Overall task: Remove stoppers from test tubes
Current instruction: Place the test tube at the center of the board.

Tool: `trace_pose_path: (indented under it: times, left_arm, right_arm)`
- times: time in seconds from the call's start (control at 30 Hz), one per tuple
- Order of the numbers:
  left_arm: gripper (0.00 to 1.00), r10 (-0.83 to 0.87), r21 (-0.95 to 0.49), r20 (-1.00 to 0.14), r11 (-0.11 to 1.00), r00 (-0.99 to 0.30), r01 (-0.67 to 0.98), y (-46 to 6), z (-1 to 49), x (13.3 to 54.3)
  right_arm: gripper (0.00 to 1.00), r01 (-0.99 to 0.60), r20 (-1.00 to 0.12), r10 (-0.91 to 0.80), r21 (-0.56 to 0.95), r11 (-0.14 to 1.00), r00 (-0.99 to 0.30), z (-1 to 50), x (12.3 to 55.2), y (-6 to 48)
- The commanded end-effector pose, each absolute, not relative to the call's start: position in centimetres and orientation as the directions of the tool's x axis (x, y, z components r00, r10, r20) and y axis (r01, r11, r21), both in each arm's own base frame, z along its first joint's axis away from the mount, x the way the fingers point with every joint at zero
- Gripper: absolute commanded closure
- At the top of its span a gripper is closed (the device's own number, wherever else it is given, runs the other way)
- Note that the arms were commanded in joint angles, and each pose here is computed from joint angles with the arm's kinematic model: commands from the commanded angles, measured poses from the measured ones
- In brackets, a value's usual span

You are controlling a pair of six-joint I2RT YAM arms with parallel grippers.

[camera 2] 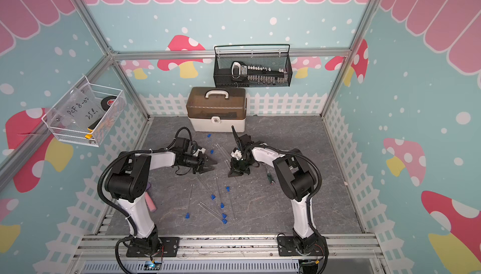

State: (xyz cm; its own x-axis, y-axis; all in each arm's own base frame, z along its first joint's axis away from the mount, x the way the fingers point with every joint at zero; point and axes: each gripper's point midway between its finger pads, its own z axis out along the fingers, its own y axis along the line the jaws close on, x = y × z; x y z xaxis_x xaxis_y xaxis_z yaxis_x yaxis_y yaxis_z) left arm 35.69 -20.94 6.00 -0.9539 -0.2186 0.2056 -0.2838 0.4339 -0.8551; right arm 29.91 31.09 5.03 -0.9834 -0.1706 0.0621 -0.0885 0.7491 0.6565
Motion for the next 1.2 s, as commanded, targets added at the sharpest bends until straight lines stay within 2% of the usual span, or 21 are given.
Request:
trace_pose_path:
  times: [0.0,0.17,0.27,0.37,0.47,0.6,0.77,0.97,1.17]
  left_arm:
    - [0.58,-0.227,-0.872,0.134,0.435,-0.965,-0.223,-20.5,8.0,36.7]
    - [0.58,-0.255,-0.883,0.115,0.416,-0.96,-0.216,-19.2,9.1,36.9]
    - [0.58,-0.28,-0.882,0.123,0.409,-0.952,-0.234,-18.0,9.0,36.8]
    - [0.58,-0.322,-0.884,0.08,0.415,-0.943,-0.217,-16.5,10.0,37.5]
    - [0.58,-0.386,-0.879,-0.034,0.45,-0.922,-0.156,-14.8,12.8,39.2]
    - [0.56,-0.481,-0.813,-0.28,0.579,-0.831,-0.062,-11.9,17.8,41.8]
    - [0.55,-0.56,-0.74,-0.459,0.67,-0.689,-0.052,-9.0,22.3,43.3]
    - [0.55,-0.55,-0.663,-0.543,0.745,-0.635,-0.078,-7.3,23.9,41.3]
    - [0.55,-0.533,-0.636,-0.52,0.763,-0.668,-0.115,-7.0,22.3,37.4]
  right_arm:
    - [1.0,-0.125,0.047,-0.198,0.629,0.768,-0.979,5.7,29.2,30.3]
    - [0.98,-0.129,0.044,-0.2,0.629,0.767,-0.979,5.8,28.9,30.2]
    - [0.78,-0.145,0.018,-0.201,0.628,0.764,-0.979,6.5,29.2,30.1]
    - [0.57,-0.179,-0.035,-0.201,0.62,0.764,-0.979,7.7,29.8,30.1]
    - [0.48,-0.191,-0.063,-0.193,0.608,0.771,-0.979,8.3,30.4,30.1]
    - [0.45,-0.215,-0.104,-0.193,0.624,0.751,-0.976,10.3,30.6,30.3]
    - [0.42,-0.231,-0.117,-0.201,0.596,0.769,-0.973,10.4,30.1,29.4]
    - [0.39,-0.289,-0.233,-0.196,0.494,0.82,-0.953,12.1,30.3,27.0]
    - [0.32,-0.349,-0.321,-0.22,0.436,0.83,-0.921,13.0,28.9,25.2]
